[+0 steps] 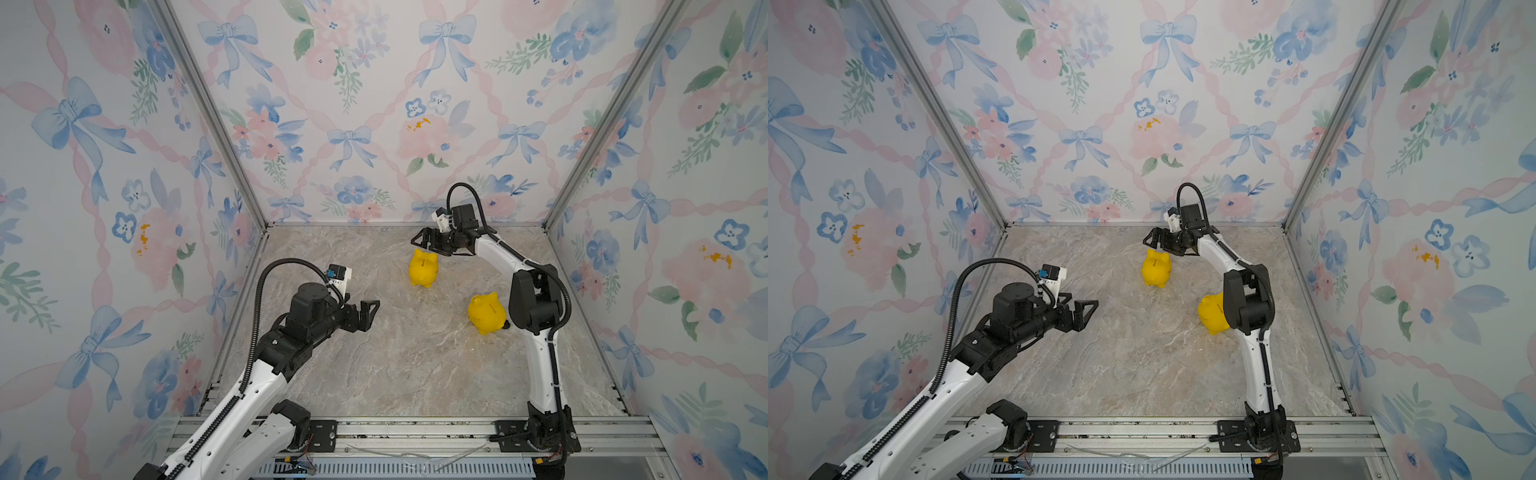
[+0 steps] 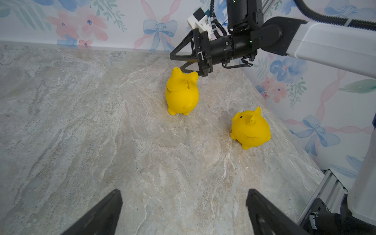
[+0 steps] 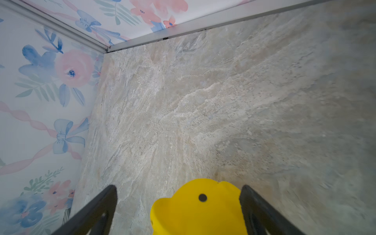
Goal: Open piggy banks
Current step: Move the piggy bank to the center of the board.
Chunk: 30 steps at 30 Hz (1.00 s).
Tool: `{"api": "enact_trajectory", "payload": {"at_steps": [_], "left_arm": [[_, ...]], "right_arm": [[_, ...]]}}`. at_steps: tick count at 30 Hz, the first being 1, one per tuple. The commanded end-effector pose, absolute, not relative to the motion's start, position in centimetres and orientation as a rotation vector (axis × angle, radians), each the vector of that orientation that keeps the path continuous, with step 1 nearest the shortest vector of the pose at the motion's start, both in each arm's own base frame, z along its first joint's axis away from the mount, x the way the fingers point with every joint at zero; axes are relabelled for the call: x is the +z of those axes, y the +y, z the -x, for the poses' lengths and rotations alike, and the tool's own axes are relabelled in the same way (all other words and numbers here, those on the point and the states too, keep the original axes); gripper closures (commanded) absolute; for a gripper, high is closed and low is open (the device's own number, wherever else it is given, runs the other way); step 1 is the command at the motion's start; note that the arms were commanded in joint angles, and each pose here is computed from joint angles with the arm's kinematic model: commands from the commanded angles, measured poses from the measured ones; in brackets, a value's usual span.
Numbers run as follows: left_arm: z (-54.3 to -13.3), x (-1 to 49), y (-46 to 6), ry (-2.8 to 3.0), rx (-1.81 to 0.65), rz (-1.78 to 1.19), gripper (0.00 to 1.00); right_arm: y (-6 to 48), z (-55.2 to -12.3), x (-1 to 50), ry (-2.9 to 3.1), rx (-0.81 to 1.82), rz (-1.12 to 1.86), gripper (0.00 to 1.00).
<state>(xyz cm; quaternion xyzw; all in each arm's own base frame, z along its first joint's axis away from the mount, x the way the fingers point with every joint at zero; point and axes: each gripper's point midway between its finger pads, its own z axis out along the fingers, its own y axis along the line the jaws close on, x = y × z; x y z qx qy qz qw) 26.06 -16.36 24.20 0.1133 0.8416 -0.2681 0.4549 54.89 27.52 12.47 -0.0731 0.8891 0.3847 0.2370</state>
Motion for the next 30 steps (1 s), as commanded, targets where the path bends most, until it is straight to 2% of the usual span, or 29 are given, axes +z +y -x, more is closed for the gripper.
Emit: {"api": "enact_trajectory", "payload": {"at_steps": [1, 7, 15, 21, 24, 30], "left_arm": [[-25.7, 24.6, -16.2, 2.072, -0.654, -0.309, 0.02], [-26.1, 24.3, -16.4, 2.091, -0.659, -0.306, 0.02], [-26.7, 23.5, -17.0, 2.119, -0.694, -0.275, 0.02], [-27.4, 23.3, -16.9, 2.098, -0.721, -0.194, 0.02], [-27.4, 21.7, -17.0, 2.128, -0.73, -0.177, 0.02], [-28.0, 21.0, -16.7, 2.134, -0.713, -0.129, 0.02]], "right_arm": [[29.0, -52.5, 13.4, 2.466, 1.185, 0.331, 0.04], [29.3, -48.5, 13.8, 2.464, 1.223, 0.437, 0.04], [30.3, -41.1, 14.1, 2.429, 1.331, 0.573, 0.04], [33.1, -34.6, 14.0, 2.411, 1.372, 0.752, 0.04], [34.9, -31.4, 13.8, 2.398, 1.399, 0.852, 0.04], [36.8, -28.2, 14.0, 2.355, 1.433, 0.895, 0.04]]}}
